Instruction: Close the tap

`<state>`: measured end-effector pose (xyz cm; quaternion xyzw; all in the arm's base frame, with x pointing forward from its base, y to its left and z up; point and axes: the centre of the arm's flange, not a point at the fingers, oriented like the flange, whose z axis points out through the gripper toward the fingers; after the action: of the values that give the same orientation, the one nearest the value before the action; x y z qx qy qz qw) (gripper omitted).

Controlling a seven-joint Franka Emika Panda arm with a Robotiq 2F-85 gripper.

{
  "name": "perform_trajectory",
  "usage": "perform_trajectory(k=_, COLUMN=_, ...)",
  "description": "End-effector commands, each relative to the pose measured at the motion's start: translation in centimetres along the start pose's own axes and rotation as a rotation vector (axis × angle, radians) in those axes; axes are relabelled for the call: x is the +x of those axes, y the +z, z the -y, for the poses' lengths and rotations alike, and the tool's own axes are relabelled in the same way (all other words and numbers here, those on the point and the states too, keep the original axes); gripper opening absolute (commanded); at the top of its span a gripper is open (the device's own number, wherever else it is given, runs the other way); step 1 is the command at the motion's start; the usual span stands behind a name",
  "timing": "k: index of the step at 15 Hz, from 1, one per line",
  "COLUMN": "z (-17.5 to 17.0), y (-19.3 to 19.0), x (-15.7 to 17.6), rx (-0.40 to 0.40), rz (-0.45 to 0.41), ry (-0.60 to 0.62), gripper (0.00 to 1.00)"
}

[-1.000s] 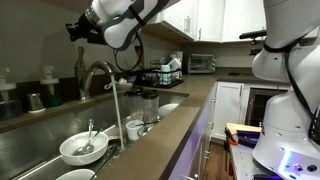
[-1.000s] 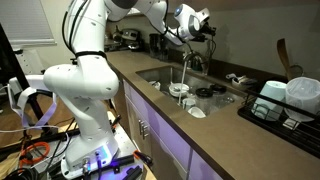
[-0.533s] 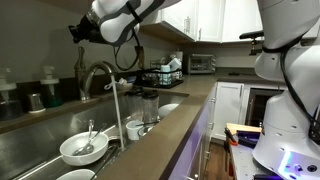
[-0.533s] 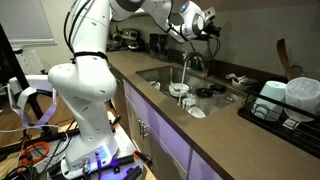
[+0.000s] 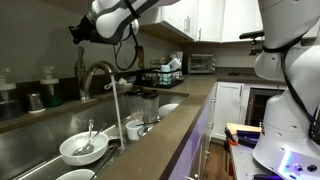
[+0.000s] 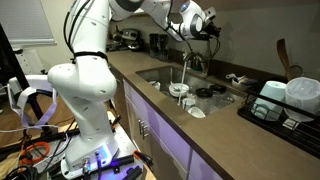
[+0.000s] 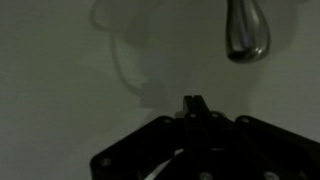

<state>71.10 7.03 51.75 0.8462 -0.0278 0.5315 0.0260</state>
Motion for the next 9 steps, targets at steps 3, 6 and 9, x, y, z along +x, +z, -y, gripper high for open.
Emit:
perform_trajectory(k=3, z=0.0, y=-0.6, x=-1.4, rx=0.036, rz=0.066, ry=-0.022, gripper=0.04)
perform_trajectory(k=6, z=0.4, y=-0.6, x=-2.5, rx=0.033, rz=0.089, ry=-0.029, gripper=0.04)
perform_trajectory(k=9, z=0.3, y=-0.8, x=-3.1, rx=0.020, rz=0.095, ry=-0.031, gripper=0.04)
